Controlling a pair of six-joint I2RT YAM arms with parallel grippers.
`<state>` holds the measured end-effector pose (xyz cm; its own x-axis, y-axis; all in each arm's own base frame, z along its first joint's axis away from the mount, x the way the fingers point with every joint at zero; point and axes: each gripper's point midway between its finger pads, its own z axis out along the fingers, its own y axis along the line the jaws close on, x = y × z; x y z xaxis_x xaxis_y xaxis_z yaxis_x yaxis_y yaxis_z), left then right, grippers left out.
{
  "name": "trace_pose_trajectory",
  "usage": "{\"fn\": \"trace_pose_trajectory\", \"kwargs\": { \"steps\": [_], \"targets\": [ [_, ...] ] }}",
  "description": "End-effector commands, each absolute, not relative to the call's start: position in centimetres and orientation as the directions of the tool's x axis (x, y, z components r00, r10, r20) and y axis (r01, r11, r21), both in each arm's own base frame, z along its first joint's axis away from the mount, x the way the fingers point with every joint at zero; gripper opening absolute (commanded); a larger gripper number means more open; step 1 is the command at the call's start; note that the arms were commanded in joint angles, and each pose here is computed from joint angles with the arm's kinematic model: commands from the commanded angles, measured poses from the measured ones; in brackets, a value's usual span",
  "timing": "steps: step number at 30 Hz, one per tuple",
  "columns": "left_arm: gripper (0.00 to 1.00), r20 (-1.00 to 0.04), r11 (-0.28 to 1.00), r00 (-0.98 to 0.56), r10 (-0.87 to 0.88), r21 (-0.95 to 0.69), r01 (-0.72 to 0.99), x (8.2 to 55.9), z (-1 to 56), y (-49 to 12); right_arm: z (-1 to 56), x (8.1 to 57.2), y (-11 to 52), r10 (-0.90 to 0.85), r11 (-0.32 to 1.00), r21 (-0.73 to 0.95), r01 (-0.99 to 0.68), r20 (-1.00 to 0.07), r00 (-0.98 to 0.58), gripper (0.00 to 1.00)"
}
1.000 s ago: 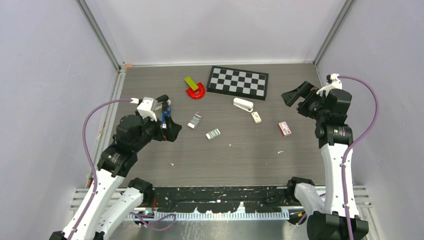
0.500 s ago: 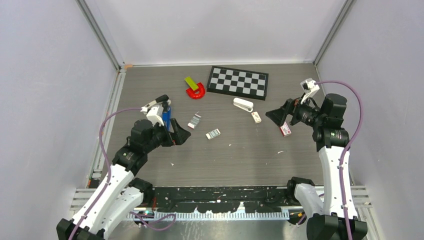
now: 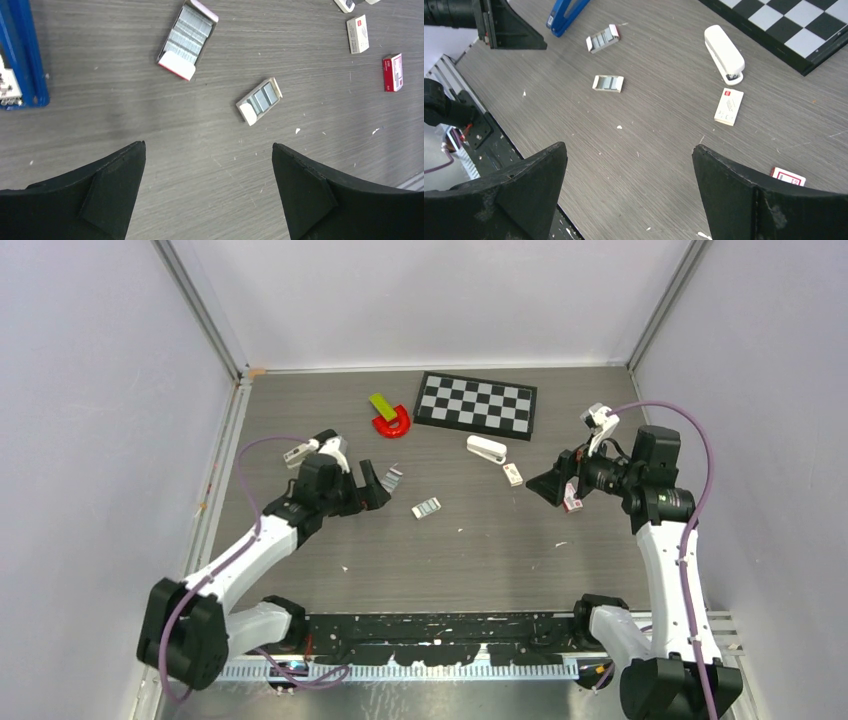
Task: Unload the staples from the stapler
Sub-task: Pick up the stapler from the center of the board.
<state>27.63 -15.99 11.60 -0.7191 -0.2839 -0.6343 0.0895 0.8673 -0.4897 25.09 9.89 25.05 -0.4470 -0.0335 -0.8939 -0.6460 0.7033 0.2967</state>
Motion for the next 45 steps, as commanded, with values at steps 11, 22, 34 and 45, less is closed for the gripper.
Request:
{"fn": "trace_pose_trajectory", "kwargs": {
  "steps": [11,22,34,45],
  "targets": [
    [0.97,-0.686,0.758,-0.706,-0.175,-0.552,0.347,33.2,14.2,-24.2,23.2,26.0,9.7,-0.150,0.723,0.233,-0.650,-0.866,-0.477,1.00],
    [0.96,-0.625,0.667,-0.775,-0.095,-0.618,0.416,32.3,12.6,-28.5,19.7,27.9,10.4,-0.350,0.737,0.094,-0.670,-0.794,-0.497,1.00],
    [0.98,-0.755,0.699,-0.630,-0.181,-0.549,0.458,27.0,17.2,-23.2,16.1,38.8,13.8,-0.712,0.614,-0.055,-0.787,-0.469,-0.523,1.00],
    [0.99,-0.762,0.712,-0.601,-0.243,-0.560,0.423,23.7,15.9,-20.4,12.0,44.5,16.1,-0.762,0.615,-0.090,-0.784,-0.325,-0.560,1.00]
  ]
}}
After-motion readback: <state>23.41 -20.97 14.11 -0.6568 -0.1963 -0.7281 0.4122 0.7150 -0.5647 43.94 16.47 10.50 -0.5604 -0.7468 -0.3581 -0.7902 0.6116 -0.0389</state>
